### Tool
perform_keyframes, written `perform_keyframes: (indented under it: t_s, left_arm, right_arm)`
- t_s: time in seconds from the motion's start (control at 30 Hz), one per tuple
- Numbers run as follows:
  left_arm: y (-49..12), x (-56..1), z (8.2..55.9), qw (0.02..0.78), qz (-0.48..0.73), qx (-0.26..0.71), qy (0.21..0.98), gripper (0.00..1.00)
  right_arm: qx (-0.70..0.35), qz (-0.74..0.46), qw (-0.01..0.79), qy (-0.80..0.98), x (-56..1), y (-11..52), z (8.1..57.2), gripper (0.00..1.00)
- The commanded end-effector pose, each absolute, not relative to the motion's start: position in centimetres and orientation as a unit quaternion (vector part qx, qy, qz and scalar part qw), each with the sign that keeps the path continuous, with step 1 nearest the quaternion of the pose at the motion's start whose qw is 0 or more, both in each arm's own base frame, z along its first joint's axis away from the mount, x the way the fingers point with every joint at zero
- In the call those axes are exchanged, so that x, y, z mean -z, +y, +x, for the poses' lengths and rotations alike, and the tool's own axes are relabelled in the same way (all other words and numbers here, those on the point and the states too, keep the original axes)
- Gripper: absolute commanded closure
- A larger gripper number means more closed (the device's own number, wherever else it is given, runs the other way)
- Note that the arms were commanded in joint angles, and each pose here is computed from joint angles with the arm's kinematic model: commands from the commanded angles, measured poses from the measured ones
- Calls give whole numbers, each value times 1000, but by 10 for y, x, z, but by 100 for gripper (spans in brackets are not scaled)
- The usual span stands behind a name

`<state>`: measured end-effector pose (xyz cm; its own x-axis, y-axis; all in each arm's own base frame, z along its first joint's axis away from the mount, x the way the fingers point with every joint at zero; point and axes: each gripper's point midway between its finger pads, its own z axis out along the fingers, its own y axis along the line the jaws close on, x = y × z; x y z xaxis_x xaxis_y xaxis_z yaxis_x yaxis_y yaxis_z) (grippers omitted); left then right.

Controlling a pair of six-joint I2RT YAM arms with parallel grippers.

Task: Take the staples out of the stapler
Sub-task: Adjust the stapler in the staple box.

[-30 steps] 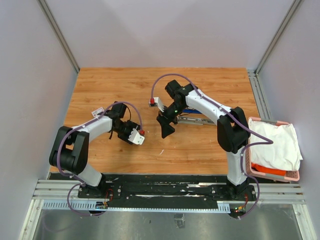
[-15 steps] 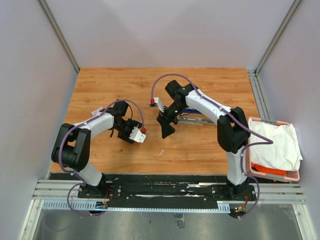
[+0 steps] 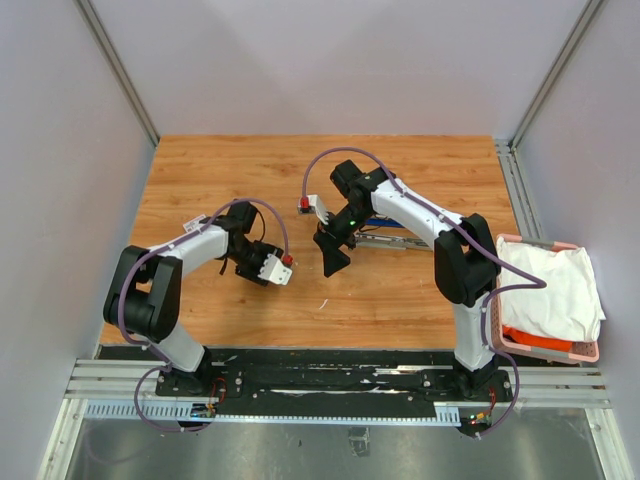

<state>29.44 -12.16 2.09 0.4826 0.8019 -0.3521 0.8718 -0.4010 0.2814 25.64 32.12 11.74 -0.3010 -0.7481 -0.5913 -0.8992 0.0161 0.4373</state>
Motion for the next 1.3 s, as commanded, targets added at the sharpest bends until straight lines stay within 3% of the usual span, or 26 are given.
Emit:
perform_keyframes:
  t_s: [0.0,0.77,0.93,1.27]
  left_arm:
    - [-112,0,271,176,833,102,514,46]
    - [-112,1,271,206,829,79,514,60]
    - [-113,-1,273,214,823,77,521,58]
    - [-123,-14,292,260,804,56,532,46]
  right_arm:
    - [-388,-592,99,699,-127,321,251,17]
    - [-386,-593,98,700,-126,321,252,16]
    - [-387,-593,98,700,-126,321,251,17]
    - [-385,-593,98,700,-126,320,252,16]
